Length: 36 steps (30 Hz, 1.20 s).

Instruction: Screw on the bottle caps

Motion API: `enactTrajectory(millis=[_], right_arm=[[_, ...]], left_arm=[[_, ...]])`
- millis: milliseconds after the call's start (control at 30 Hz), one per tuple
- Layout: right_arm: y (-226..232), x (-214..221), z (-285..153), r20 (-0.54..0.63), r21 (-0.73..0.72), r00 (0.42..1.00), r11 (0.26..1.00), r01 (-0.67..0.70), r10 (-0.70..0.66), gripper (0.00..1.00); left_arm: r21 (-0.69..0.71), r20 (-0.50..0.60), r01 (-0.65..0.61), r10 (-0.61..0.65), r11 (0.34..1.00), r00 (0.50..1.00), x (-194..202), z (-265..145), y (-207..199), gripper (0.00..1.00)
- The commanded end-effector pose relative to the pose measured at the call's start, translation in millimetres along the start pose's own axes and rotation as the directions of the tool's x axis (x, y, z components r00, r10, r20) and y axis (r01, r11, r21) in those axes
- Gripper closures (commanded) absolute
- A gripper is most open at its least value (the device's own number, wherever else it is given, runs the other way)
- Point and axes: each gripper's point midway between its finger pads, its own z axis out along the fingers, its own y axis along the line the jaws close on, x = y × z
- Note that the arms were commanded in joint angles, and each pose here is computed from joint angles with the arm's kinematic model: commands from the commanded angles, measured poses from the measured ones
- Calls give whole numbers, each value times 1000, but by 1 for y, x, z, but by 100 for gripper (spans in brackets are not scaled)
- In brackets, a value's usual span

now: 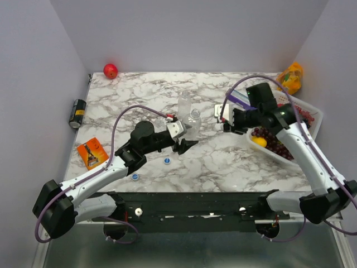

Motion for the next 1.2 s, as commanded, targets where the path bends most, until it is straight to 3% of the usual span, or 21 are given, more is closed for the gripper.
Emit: enactTrajectory(millis=[0,167,300,533,1167], right_arm=[[24,-69,-69,161,-88,974,985,-146,159,79],[31,-97,-93,210,-135,975,990,-48,76,79],[43,-104,-95,207,-154,974,980,128,-95,78],[75,-135,-83,273,-221,897,885,410,-347,77],[99,-130,-57,300,-305,833,781,546,-465,76]], left_arm=[[183,59,-167,159,969,986,10,4,-34,100],[238,11,-159,161,958,987,62,-1,-52,100],[275,-12,-221,233,936,972,84,-5,-57,100],[300,-42,-197,219,933,975,93,-9,-62,100],[283,-50,-227,251,932,967,95,-9,-55,100]])
